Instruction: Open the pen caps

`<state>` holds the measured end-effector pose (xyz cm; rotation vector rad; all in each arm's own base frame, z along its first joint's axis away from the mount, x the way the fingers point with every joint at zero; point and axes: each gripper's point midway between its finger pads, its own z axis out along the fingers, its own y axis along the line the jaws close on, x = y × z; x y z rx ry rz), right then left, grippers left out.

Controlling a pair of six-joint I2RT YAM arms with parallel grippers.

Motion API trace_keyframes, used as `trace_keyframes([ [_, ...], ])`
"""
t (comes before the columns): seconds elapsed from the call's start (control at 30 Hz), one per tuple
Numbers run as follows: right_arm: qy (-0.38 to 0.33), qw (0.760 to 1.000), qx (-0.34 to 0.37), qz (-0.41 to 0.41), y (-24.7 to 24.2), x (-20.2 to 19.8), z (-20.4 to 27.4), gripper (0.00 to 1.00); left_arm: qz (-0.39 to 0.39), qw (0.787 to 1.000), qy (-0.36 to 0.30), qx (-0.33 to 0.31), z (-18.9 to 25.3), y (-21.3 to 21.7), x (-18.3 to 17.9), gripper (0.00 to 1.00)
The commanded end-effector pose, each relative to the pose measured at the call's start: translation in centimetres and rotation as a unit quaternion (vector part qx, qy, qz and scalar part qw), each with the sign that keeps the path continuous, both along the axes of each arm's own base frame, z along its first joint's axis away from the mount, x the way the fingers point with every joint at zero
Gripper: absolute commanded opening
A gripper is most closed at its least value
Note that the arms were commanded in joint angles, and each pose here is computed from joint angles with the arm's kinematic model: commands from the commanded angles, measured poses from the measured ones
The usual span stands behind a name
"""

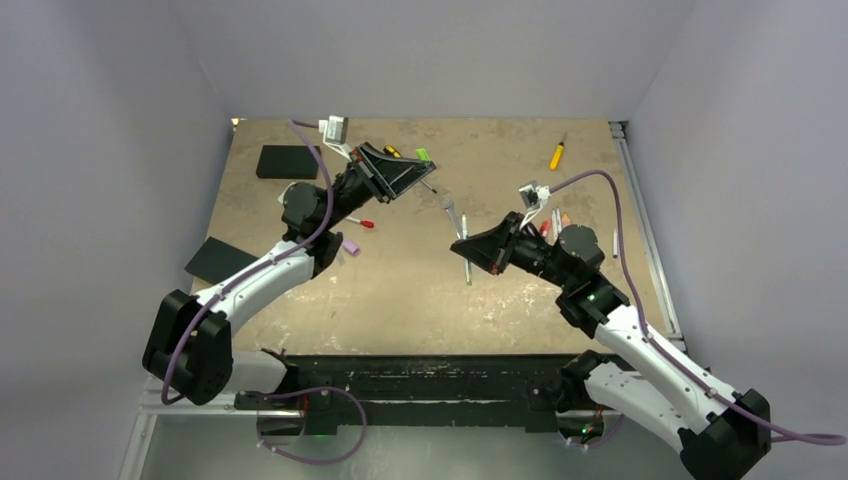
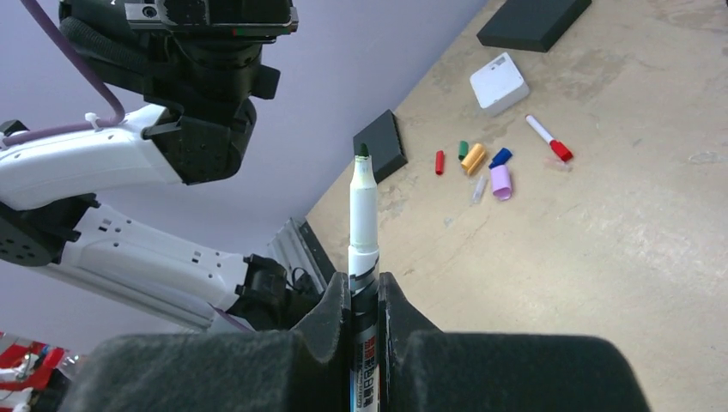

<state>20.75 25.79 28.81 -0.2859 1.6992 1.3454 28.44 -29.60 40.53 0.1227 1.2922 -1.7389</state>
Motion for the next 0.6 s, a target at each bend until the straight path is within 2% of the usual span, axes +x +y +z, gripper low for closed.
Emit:
trace_keyframes([
  [0.0,-0.014,1.0,0.011,-0.021,-0.6,0.3,1.1,0.0,-0.017,0.998,-0.04,-0.052,3.6,0.4,-1.3,0.0],
  [0.1,-0.03,0.997,-0.014,-0.067,-1.6,1.6,1.4,0.0,0.0,1.0,-0.027,-0.01,2.3,0.1,-0.7,0.0],
  [0.2,-0.025,0.983,-0.089,-0.156,-4.3,3.9,0.6,0.0,0.06,0.993,0.007,0.099,-1.2,0.4,0.8,0.0],
  [0.27,-0.021,0.969,-0.124,-0.212,-6.2,5.1,0.6,0.0,0.117,0.976,0.032,0.178,-3.9,1.9,1.8,0.0],
  [0.33,-0.005,0.958,-0.15,-0.243,-7.5,5.5,-0.2,0.0,0.168,0.95,0.056,0.255,-6.6,3.9,2.2,0.0],
  [0.43,0.002,0.947,-0.169,-0.274,-8.6,6.2,-0.7,0.0,0.241,0.898,0.118,0.348,-10.9,7.8,2.4,0.0],
  [0.57,0.043,0.93,-0.196,-0.309,-9.1,7.7,-3.3,0.0,0.322,0.796,0.208,0.469,-18.1,13.6,2.0,0.0],
])
